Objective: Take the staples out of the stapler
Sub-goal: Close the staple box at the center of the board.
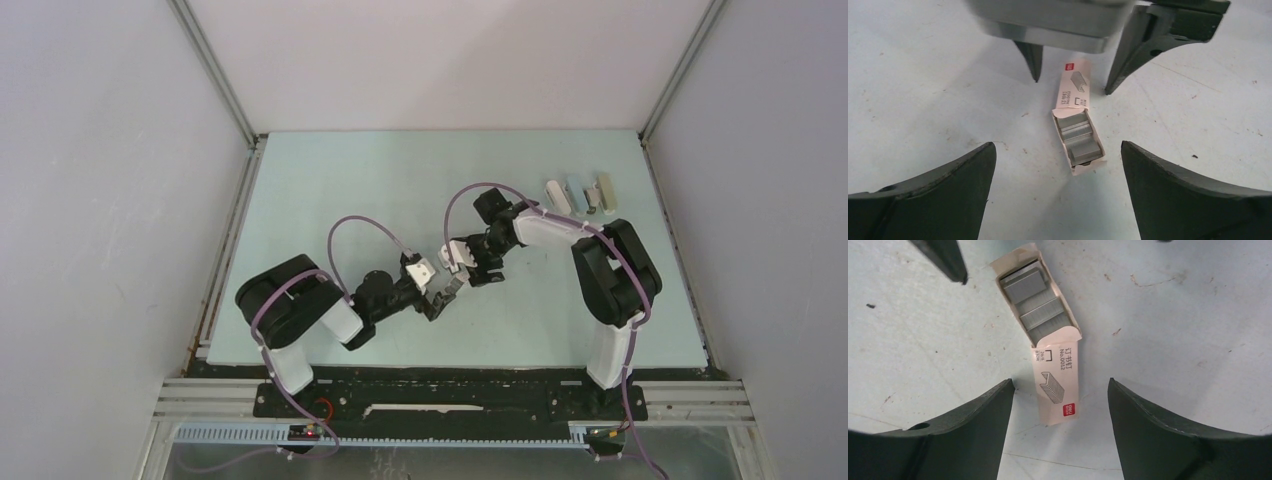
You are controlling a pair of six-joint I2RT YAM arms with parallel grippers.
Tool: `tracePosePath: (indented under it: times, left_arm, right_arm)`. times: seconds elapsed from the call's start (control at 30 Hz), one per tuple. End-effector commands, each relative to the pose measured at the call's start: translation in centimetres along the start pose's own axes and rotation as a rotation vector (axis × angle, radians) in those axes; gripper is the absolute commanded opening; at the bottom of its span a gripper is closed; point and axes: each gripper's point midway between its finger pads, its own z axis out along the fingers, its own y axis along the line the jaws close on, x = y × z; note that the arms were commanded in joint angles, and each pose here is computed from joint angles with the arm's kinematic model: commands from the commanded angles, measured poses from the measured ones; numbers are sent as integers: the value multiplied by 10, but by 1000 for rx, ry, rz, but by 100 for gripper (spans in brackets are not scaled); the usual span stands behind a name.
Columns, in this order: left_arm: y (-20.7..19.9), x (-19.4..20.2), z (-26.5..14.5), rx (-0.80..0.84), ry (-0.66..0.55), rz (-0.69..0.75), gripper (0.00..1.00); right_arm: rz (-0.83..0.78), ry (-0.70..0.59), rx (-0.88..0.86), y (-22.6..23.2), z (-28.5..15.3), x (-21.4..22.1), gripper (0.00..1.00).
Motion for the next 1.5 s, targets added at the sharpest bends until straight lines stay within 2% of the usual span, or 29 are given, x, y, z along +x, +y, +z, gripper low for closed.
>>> tracePosePath:
  times: [0.0, 0.4, 0.93, 1.1, 1.47]
  left_arm:
    - [17, -14, -6, -84, -36, -45, 100]
    - [16, -25, -3, -60, -64, -58, 99]
    - [-12, -17, 28, 118, -31, -54, 85]
    - [-16, -7, 32, 116, 0, -59, 83]
    - [-12, 20, 36, 70, 91, -64, 69]
  right_arm:
    - [-33, -24, -21, 10, -15, -4, 79]
    - [-40, -52, -44, 7, -19, -2, 79]
    - [-42, -55, -84, -1, -15, 1, 77]
    - [-27, -51, -82, -4, -13, 3, 74]
    - [-9, -63, -60, -10, -15, 1, 70]
